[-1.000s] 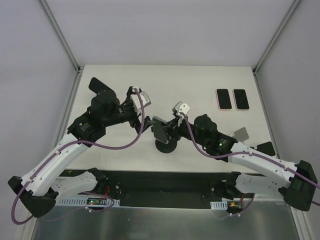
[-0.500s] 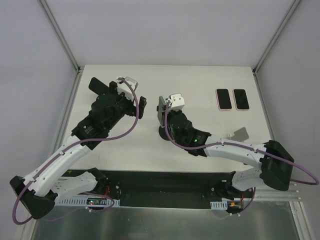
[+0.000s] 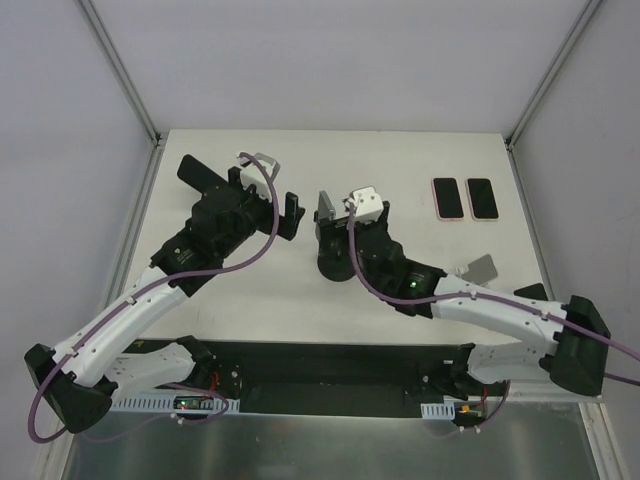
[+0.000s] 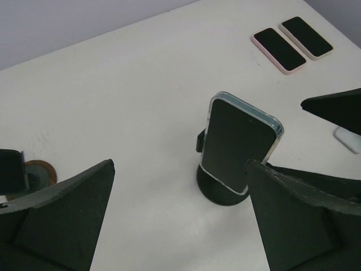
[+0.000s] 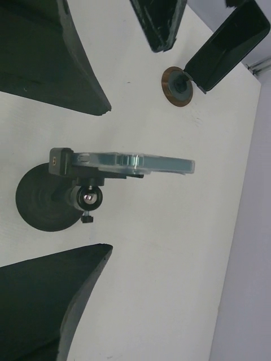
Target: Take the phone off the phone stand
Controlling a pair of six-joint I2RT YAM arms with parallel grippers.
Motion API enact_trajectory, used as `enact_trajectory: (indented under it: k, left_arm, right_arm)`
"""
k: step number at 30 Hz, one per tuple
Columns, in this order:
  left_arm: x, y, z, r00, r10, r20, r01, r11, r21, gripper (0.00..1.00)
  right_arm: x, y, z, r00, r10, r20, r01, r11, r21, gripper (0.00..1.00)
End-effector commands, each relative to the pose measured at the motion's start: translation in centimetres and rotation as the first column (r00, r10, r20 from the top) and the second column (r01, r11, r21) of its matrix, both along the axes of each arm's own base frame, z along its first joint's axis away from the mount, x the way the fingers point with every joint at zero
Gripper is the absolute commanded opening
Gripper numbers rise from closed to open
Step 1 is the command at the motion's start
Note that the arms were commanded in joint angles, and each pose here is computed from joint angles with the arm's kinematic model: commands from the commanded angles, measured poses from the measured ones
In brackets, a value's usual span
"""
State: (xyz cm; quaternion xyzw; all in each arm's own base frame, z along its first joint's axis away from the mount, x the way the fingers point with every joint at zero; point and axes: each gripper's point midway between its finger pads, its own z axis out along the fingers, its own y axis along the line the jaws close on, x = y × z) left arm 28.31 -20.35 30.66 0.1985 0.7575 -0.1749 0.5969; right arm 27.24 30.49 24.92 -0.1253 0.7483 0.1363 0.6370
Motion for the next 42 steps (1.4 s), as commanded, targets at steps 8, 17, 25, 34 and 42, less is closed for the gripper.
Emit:
enact_trajectory:
  k: [8,17,25,34,42]
  left_arm:
    - [-1.4,-5.8,0.1,0.989,-0.051,-0.137,0.03,0.988,-0.152,0.99]
    - [0.4,-9.1,-2.4,0.982,0.158,-0.107,-0.159,0.987,-0.001,0.99]
    - [2.2,-9.3,-4.1,0.954,0.296,-0.044,-0.29,0.951,0.109,0.89]
    - [2.2,-9.7,-6.6,0.946,0.311,-0.085,-0.3,0.946,0.122,0.69]
    - [1.8,-10.2,-7.4,0.951,0.286,-0.115,-0.273,0.955,0.116,0.44]
  right_arm:
    - [-1.0,-11.3,1.6,0.999,-0.046,0.005,0.045,0.998,0.045,0.96]
    - [0.1,-14.7,-5.0,0.996,-0.041,-0.082,0.049,0.994,0.098,0.96]
    - [0.2,-13.5,-6.8,0.996,0.046,-0.072,-0.037,0.993,0.115,0.96]
    - [-0.2,-12.7,-8.0,0.995,0.097,-0.027,-0.092,0.985,0.143,0.96]
    - [-1.1,-10.9,-7.1,0.976,0.216,0.037,-0.219,0.962,0.162,0.96]
